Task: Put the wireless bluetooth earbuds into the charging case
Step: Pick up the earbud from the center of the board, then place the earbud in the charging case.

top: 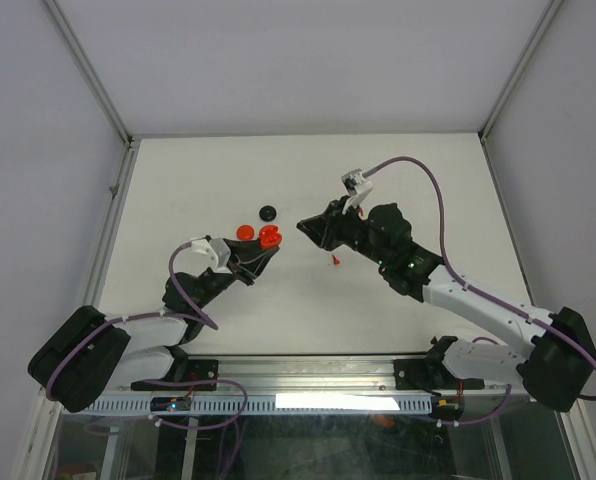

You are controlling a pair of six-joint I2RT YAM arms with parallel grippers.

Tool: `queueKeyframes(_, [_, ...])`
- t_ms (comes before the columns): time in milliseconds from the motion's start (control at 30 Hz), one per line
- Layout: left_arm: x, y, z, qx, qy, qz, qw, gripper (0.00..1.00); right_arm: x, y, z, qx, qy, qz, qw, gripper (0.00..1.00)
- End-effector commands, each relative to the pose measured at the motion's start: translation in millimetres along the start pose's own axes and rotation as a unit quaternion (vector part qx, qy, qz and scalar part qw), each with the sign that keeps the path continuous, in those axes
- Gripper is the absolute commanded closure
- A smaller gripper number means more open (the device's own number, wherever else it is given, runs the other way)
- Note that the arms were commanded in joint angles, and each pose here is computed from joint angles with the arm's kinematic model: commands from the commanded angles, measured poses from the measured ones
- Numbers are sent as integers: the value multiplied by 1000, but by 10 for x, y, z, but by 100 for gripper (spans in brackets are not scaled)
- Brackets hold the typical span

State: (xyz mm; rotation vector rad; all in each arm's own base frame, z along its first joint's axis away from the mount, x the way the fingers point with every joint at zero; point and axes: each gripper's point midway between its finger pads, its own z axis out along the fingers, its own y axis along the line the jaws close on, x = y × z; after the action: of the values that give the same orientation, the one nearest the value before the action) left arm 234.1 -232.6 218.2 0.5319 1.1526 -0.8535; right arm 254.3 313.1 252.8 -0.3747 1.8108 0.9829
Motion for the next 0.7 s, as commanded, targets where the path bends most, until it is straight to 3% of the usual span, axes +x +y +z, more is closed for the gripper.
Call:
queueKeyframes(0, [-342, -170, 169, 64, -61, 64, 994, 100, -509, 561, -198, -119, -113, 40, 986, 89])
queueKeyframes(300, [-397, -323, 249, 122, -73, 109, 984, 100, -444, 838, -277, -185, -131, 53, 973, 90])
queueKeyframes(667, [-490, -305, 235, 107, -90, 84, 987, 100, -300, 834, -155, -178, -109, 48, 977, 90])
